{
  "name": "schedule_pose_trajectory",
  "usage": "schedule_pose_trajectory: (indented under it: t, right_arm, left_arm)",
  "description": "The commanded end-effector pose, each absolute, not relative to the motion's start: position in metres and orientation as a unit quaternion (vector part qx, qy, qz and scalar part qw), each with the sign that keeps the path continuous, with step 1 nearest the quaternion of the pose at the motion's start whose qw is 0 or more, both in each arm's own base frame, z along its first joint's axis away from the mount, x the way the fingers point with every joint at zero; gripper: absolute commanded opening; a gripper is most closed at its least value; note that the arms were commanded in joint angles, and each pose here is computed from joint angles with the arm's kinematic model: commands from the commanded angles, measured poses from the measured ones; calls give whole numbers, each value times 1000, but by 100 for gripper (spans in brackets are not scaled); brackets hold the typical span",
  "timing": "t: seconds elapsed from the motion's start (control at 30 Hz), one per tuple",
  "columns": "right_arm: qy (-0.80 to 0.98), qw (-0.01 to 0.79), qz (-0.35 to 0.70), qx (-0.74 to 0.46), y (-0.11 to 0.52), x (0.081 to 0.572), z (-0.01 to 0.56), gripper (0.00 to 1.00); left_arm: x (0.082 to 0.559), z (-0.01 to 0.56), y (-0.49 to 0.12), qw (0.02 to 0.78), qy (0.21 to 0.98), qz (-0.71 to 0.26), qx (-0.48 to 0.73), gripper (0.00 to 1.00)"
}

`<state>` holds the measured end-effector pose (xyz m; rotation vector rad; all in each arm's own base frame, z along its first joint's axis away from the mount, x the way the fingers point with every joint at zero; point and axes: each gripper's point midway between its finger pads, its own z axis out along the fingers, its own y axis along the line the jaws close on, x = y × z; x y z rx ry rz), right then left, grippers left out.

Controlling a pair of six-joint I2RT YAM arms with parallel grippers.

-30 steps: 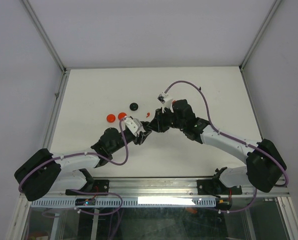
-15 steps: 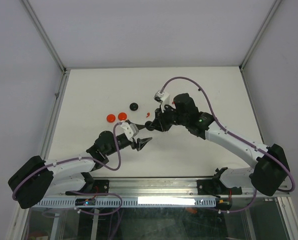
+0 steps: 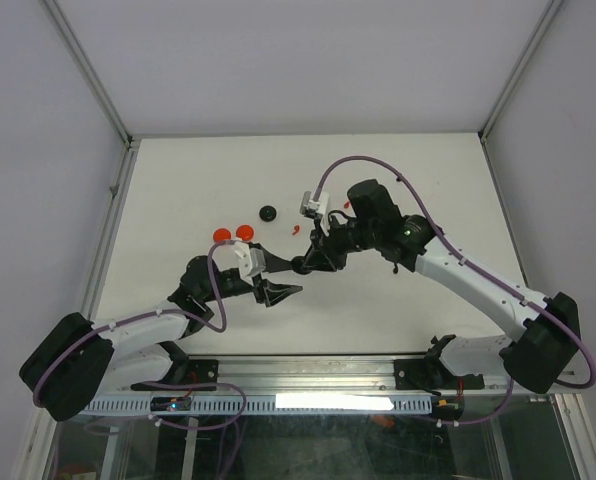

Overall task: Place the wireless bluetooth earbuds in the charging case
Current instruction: Pick up the charging case at the center of the board.

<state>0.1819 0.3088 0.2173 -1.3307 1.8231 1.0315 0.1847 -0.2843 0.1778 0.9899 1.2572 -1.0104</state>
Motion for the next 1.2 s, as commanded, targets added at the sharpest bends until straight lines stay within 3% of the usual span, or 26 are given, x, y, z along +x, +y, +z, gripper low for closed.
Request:
schedule_pose_trajectory:
  t: [0.0,0.63,1.17]
  right_arm:
    - [647,335,409,-549,313,175,242,0]
    - [645,298,408,-574,313,172,228,0]
    - [641,298,411,-576,315,171,227,0]
  left_arm:
    - [169,207,-294,572,479,-489,452,53]
    - [161,214,-296,542,463,-538,449,37]
    - [159,218,-300,521,461,-569,439,39]
